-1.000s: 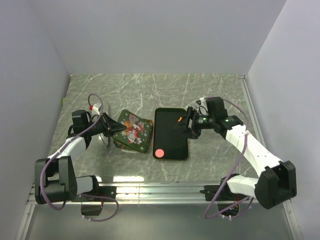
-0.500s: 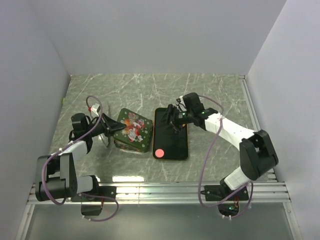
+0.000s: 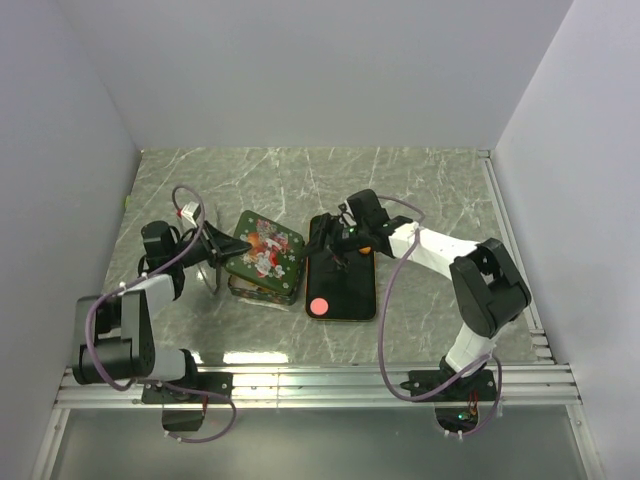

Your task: Pack the cookies

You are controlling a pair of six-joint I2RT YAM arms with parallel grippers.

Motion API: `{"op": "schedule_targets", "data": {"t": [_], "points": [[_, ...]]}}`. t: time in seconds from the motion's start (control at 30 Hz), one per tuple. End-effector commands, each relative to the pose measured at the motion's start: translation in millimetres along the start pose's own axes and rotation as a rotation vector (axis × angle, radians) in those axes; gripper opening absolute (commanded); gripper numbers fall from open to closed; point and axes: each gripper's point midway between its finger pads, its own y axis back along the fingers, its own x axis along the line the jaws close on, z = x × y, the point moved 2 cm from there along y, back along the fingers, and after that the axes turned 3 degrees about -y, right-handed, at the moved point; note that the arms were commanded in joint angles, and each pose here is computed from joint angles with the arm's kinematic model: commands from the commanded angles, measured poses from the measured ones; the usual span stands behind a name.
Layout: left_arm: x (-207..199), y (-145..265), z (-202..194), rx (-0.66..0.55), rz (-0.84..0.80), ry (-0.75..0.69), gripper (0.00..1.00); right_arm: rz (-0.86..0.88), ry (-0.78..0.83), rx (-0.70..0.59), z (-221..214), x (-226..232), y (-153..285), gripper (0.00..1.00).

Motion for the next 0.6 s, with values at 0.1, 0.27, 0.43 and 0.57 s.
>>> {"op": "schedule_targets", "data": {"t": [0.1, 0.27, 0.43, 0.57], "points": [[1, 0, -2, 0.035, -0.056, -0.037, 0.01, 0.052, 0.057, -0.013, 7, 30, -12, 0.73], [5, -1, -1, 0.035, -0.032, -0.032, 0.01, 0.002, 0.051, -0.024, 12, 24, -21, 0.74], [9, -1, -3, 0.024, -0.025, -0.003, 0.01, -0.017, 0.037, -0.022, 13, 16, -26, 0.74], [13, -2, -3, 0.015, -0.019, 0.017, 0.01, 0.005, 0.016, -0.012, 13, 11, -33, 0.74]]}}
